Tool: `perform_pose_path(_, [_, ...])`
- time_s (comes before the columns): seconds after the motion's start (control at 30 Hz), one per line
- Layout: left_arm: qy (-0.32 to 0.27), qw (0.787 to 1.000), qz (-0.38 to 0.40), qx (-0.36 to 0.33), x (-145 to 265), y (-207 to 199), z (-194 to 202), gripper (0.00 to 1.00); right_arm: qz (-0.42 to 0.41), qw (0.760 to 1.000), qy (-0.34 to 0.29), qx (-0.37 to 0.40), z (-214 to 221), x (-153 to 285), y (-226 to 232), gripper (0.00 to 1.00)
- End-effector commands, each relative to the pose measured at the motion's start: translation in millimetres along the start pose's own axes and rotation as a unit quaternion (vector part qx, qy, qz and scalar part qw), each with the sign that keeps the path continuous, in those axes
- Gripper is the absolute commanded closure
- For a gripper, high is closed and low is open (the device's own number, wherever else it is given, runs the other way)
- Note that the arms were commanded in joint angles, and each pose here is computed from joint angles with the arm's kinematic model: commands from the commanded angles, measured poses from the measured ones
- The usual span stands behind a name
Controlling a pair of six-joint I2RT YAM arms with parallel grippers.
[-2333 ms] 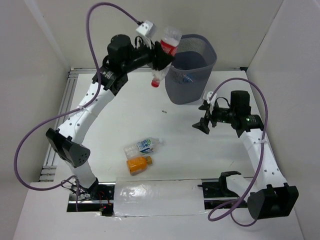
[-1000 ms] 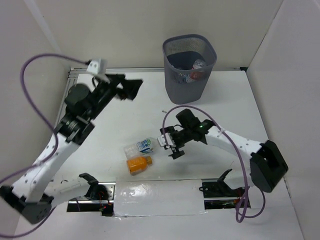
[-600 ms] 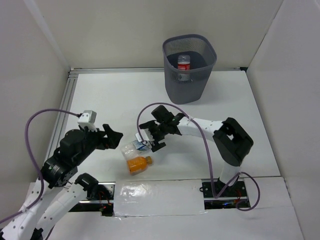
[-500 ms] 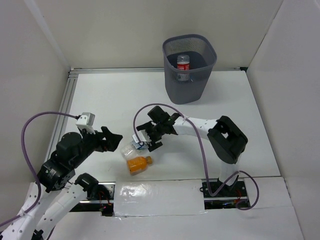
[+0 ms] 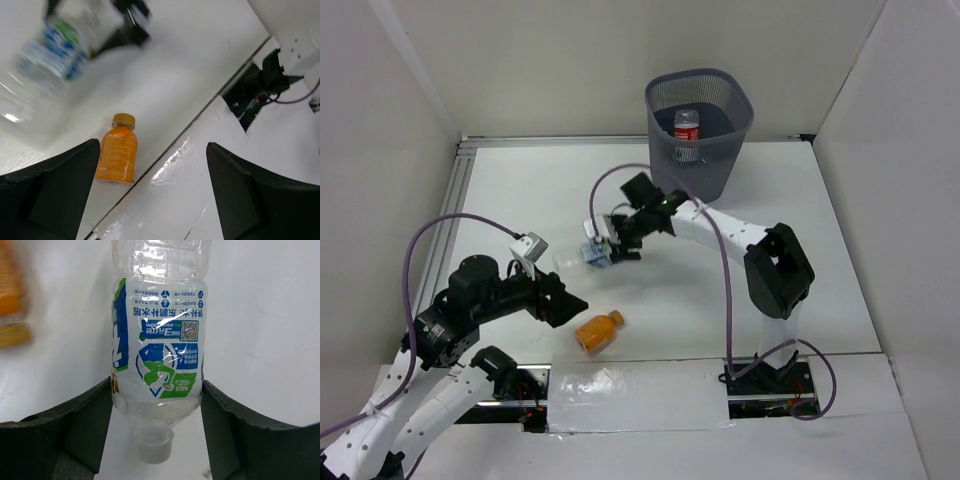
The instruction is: Put the plastic bottles in the bin
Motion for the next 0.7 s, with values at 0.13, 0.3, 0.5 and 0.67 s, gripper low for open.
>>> perform_pose_path(0.13, [-0.023,0.994,0.087,-0.069,2,-22,-23,0.00,0.215,0.965,-0.131,-0.074,-58,177,-119,0.93])
perform_pose_path(0.3, [0.026,0.999,0.018,-0.039,-24,-1,-24,0.00,0.322,0.927,-0.155,-0.108,-75,243,-136,0.93])
perform_pose_path(0.5, [0.143,0.988,-0.061,-0.022,-69,11,-17,0.00,0.468,0.859,-0.123,-0.167,-51,300,-148,0.91])
perform_pose_path(0.67, [0.232,0.965,-0.109,-0.053,-110,6,0,0.00,0.532,0.810,-0.081,-0.232,-6,326,-149,0.90])
Point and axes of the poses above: each gripper's point midway between its finger pads, its own x axis back along the fingers, its own y axis along the line the jaws close on, z = x × y, the point moved 7 cm from there along x, back along the fingers, and after that the axes turned 1 degree about -x, right-handed, at the moved point
